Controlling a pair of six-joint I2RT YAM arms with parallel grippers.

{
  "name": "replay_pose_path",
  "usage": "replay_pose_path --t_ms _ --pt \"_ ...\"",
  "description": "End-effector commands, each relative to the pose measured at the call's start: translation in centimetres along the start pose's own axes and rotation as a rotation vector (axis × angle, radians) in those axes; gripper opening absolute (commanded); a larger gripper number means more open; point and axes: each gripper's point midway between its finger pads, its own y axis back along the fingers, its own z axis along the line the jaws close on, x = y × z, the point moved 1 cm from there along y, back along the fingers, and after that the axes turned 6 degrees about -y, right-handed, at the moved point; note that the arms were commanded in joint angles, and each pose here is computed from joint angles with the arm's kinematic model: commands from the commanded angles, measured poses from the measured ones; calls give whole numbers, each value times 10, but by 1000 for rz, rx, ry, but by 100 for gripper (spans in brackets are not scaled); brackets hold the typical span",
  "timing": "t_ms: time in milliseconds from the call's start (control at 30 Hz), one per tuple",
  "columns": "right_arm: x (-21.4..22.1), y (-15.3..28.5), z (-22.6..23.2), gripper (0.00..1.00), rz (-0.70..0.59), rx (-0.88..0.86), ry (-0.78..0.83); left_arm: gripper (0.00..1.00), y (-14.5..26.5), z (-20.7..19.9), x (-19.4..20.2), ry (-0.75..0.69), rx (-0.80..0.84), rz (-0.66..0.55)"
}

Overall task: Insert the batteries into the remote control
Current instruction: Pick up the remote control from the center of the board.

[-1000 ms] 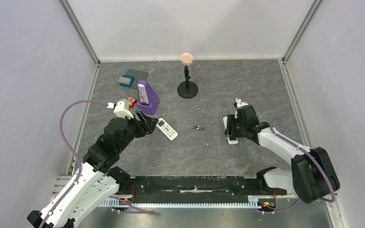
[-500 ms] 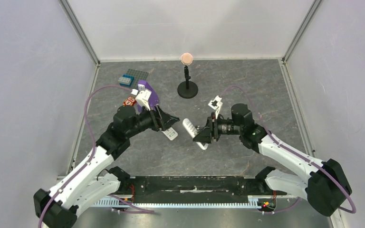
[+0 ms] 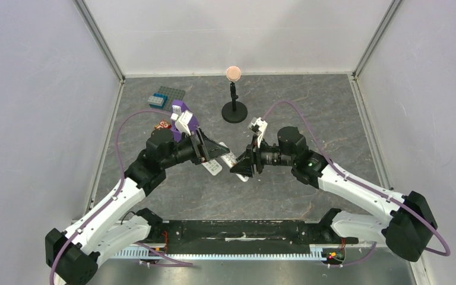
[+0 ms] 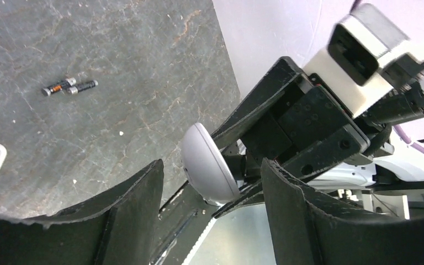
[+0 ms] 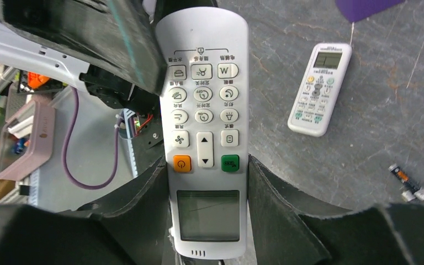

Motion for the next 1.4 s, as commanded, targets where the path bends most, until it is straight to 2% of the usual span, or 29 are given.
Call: replay_pose_path --t_ms 0,133,267,367,433,500,633,767,1033,1133,1367 --pt "-31 -6 15 37 -53 -6 214 70 1 -7 2 124 7 23" --pt "-37 -8 10 37 -48 42 286 63 -1 -1 3 152 -31 19" --pt "-43 -10 2 38 -49 97 315 42 -1 3 7 175 -47 33" --pt "-46 -12 2 39 -54 106 321 20 0 4 9 188 -52 36" --pt "-47 -12 3 42 -56 104 320 9 0 5 9 203 -56 33" --pt "-49 -10 6 48 -74 98 317 3 0 3 8 217 -51 27" --pt "-63 4 11 79 -195 122 316 2 2 -3 2 260 -38 0" --pt "-81 33 27 91 -394 110 308 2 9 -13 -10 348 -15 -69" --pt "-105 77 56 96 -776 -46 91 2 30 -39 -39 637 159 -240" --pt "-114 81 68 96 -840 -131 42 2 37 -46 -47 703 189 -266" --pt "-133 77 97 97 -907 -287 63 2 49 -53 -59 857 228 -304"
